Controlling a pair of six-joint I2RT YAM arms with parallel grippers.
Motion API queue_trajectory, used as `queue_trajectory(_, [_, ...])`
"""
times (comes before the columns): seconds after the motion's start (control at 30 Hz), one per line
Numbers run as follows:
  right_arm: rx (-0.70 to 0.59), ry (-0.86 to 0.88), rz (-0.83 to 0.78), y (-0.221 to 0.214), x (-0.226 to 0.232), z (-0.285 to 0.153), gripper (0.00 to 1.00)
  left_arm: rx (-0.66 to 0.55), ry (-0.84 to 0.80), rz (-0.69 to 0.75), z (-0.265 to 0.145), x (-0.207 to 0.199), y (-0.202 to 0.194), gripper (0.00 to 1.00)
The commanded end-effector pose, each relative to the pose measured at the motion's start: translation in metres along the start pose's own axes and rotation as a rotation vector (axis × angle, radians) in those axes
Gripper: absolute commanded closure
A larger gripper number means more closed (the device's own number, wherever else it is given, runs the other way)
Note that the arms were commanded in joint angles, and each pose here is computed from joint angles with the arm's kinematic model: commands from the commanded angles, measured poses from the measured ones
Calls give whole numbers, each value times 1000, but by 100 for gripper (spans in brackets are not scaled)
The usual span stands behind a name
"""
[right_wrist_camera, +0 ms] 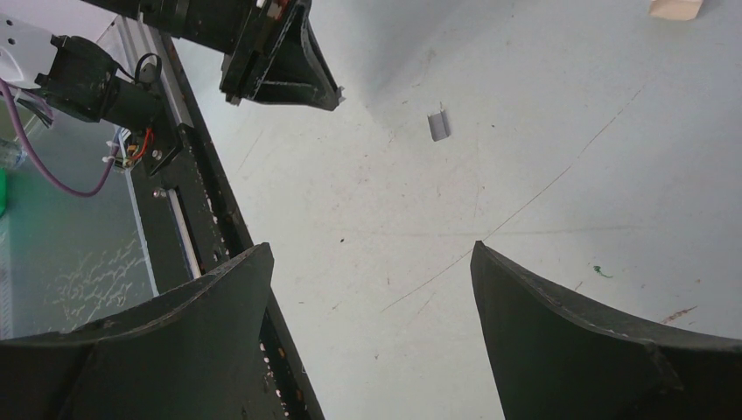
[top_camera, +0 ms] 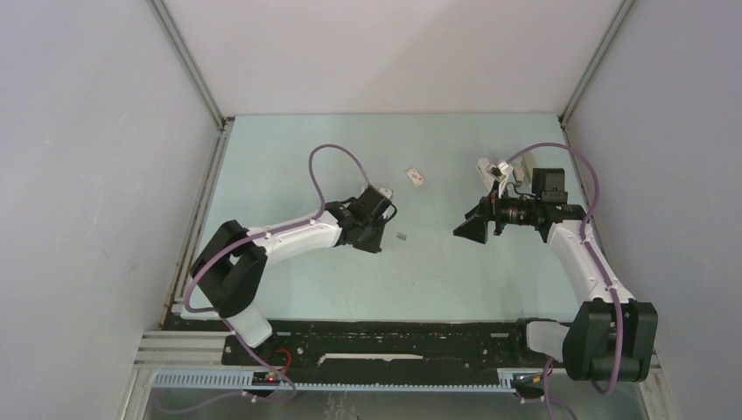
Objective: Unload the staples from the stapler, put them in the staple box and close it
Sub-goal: Pick up the staple from the center of the board, then place the staple in the staple box.
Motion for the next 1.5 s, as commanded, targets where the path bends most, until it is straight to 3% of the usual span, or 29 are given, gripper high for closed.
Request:
queue_trajectory(0.0, [-15, 0, -10, 1, -2, -1, 7, -80, -60, -71, -15, -5, 25, 94])
queue_trajectory(0.5, [-10, 10, 5, 0, -5, 1, 7, -154, -73, -190, -10, 4, 111, 94])
queue_trajectory(0.8, [-6, 12, 13, -1, -7, 2, 7, -168, 3, -242, 7, 17, 157, 94])
queue_trajectory(1.47, [8, 19, 38, -3, -13, 6, 6, -128, 116, -290, 56, 32, 192, 93])
Point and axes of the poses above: each gripper's point midway between its finger pads, its own z axis out along the fingers, its own x axis along the line the jaws close on, y = z × x, the point moved 10 cm from there along -z, back along the fingers, and after that the axes turned 12 degrees about -z, right-handed, at the moved point
